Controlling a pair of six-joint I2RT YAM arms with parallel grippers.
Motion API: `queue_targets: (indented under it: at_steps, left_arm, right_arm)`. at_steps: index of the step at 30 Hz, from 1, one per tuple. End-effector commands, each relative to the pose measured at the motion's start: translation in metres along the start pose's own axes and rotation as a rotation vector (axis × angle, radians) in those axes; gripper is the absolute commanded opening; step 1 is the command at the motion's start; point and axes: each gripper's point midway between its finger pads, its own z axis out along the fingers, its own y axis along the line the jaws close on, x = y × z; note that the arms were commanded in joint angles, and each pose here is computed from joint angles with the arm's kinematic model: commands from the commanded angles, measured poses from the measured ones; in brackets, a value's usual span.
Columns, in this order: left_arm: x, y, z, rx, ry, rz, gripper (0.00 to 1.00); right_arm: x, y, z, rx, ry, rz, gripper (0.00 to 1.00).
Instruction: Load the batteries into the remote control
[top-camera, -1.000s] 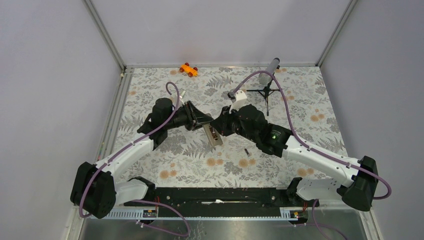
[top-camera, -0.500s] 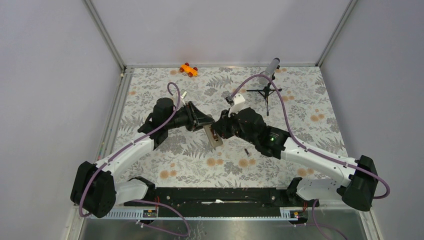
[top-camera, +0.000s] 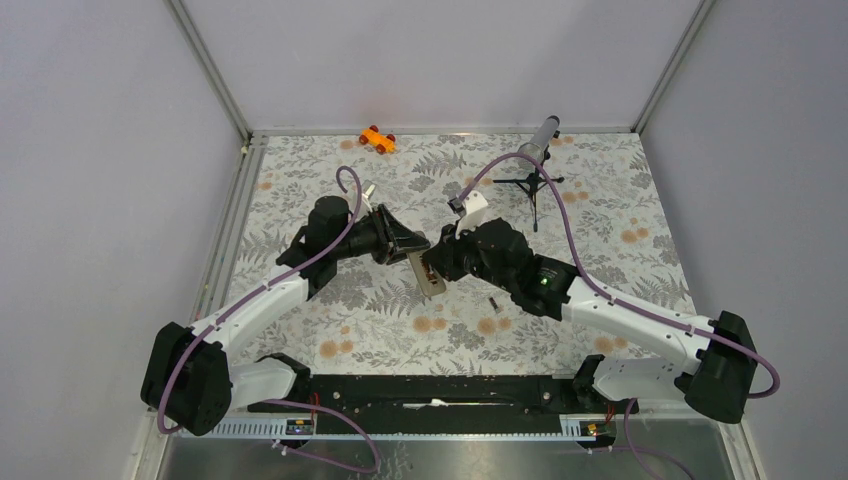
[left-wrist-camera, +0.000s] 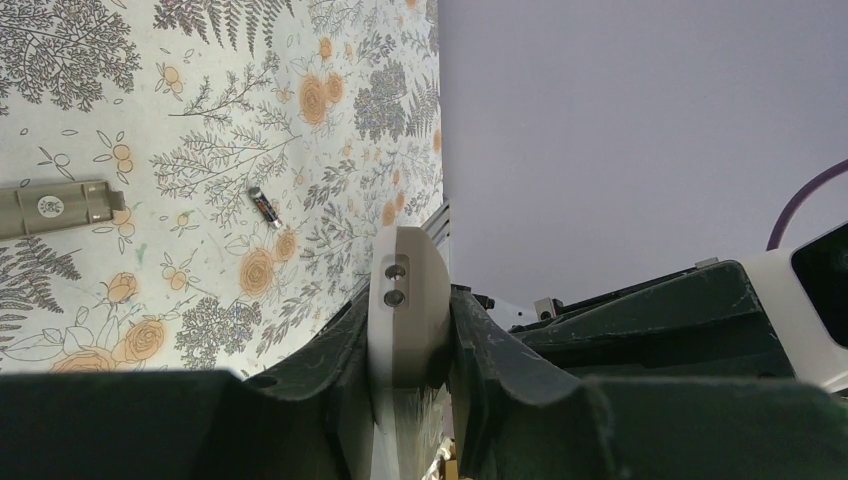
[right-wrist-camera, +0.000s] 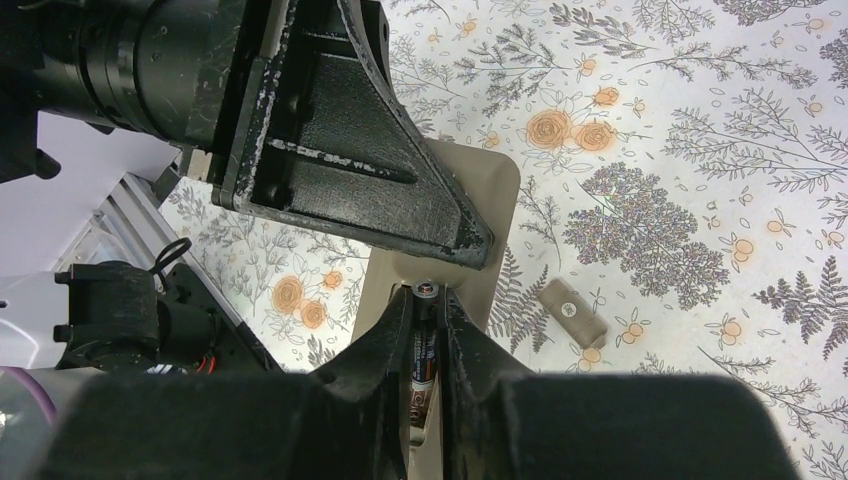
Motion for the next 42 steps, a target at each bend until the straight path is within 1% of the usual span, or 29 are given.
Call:
queue_targets:
  at_steps: [1,7,14,16,24,25,28,33,39,42]
  left_arm:
    - [-0.009,-0.029,-0.002,0.062,-0.022,0.047,0.0]
    - [-0.012,-0.029,0.0,0.059,-0.026,0.05,0.0]
    - [-0.013,-0.029,0.001,0.054,-0.027,0.052,0.0]
    - [-0.013,-0.028,0.001,0.052,-0.026,0.054,0.0]
    - [-0.01,-0.033,0.0,0.068,-0.004,0.061,0.0]
    - [-0.009,-0.033,0.0,0.069,-0.001,0.061,0.0]
    - [-0.009,-0.034,0.0,0.068,0.002,0.064,0.0]
    - [-0.01,-0.034,0.001,0.064,0.003,0.067,0.0]
    - [-0.008,-0.032,-0.001,0.041,0.019,0.083,0.0]
    - [-0.008,-0.032,-0.001,0.041,0.02,0.083,0.0]
  right_arm:
    - [-0.011,0.013,-0.007,-0.06,-0.039,-0.036,0.16]
    - [-0.018,0.018,-0.012,-0.081,-0.043,-0.031,0.2]
    - [-0.029,0.023,-0.014,-0.082,-0.05,-0.036,0.22]
    - [-0.023,0.018,-0.014,-0.06,-0.026,-0.043,0.23]
    - [-0.016,0.013,-0.007,-0.047,-0.012,-0.056,0.23]
    - [-0.021,0.016,-0.005,-0.058,-0.037,-0.053,0.23]
    - [-0.022,0.017,-0.002,-0.058,-0.038,-0.054,0.24]
    - [-0.017,0.014,-0.004,-0.053,-0.032,-0.059,0.29]
    - [-0.018,0.009,-0.008,-0.033,-0.035,-0.072,0.3]
    - [-0.02,0.012,-0.008,-0.041,-0.037,-0.065,0.36]
